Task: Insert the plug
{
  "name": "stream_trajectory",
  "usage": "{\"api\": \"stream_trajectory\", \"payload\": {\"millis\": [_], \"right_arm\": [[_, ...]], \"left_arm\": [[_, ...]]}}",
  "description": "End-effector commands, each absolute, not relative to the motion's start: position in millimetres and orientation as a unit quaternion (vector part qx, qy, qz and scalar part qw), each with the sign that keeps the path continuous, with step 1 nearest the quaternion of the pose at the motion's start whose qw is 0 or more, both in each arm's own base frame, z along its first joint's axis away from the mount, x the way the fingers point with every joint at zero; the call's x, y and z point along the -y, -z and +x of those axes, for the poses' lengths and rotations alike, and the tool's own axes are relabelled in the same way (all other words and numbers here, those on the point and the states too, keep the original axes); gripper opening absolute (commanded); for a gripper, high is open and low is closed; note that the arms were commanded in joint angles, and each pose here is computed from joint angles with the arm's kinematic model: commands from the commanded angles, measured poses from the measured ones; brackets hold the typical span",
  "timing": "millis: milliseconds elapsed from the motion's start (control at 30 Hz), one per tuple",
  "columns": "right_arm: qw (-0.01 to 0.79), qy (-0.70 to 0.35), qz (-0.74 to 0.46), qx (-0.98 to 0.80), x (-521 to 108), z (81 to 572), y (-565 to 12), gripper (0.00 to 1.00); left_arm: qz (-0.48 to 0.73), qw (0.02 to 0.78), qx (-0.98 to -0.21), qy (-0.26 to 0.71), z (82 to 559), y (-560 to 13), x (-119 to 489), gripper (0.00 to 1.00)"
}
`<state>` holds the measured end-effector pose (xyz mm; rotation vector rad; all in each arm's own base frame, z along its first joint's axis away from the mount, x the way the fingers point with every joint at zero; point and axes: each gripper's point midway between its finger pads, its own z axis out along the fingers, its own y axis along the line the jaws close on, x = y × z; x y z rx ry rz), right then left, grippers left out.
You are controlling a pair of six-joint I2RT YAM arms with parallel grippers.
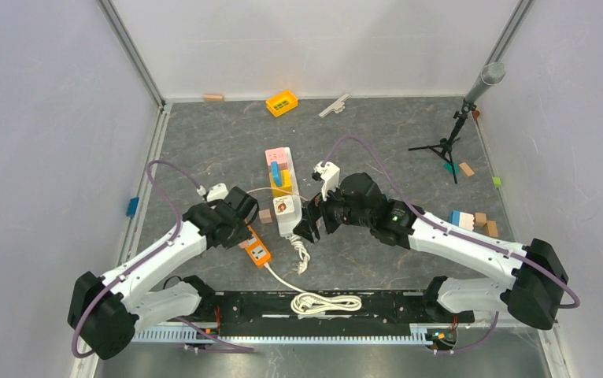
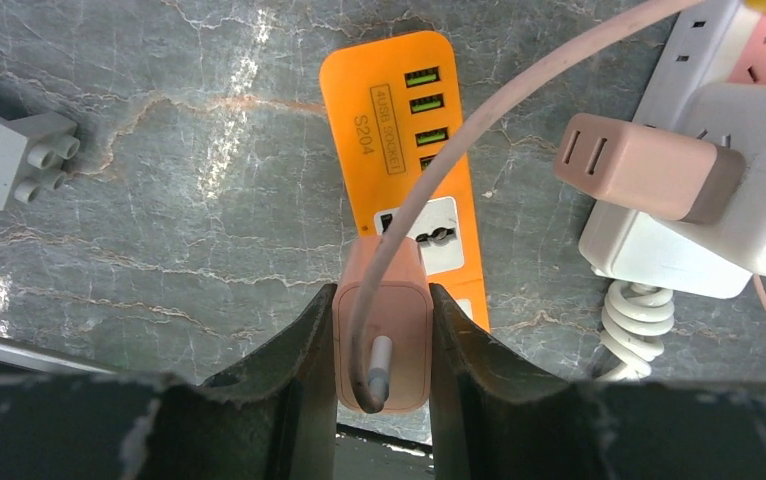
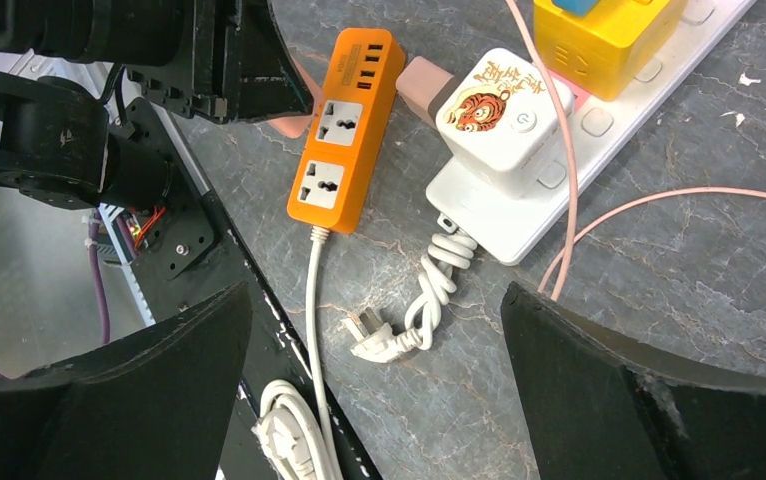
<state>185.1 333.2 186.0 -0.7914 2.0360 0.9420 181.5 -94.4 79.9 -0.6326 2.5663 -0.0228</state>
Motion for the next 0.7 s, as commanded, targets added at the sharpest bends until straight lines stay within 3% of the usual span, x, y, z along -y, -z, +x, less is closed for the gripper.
{"api": "stream_trajectory", "payload": {"millis": [0,667], "right_arm": [[0.378,-0.379,-0.305,-0.788,-338.1,187.1,-190.6,0.98],[0.374,-0.376,-0.305,-0.791,-334.2,184.4,-184.1,0.98]], "left_arm": [[-0.266,0.281,-0.922,-0.008,193.8,-81.0,93.7,0.02],[-0.282,0.295,-0.913,-0.025,191.0,-71.8,91.5,0.02]]}}
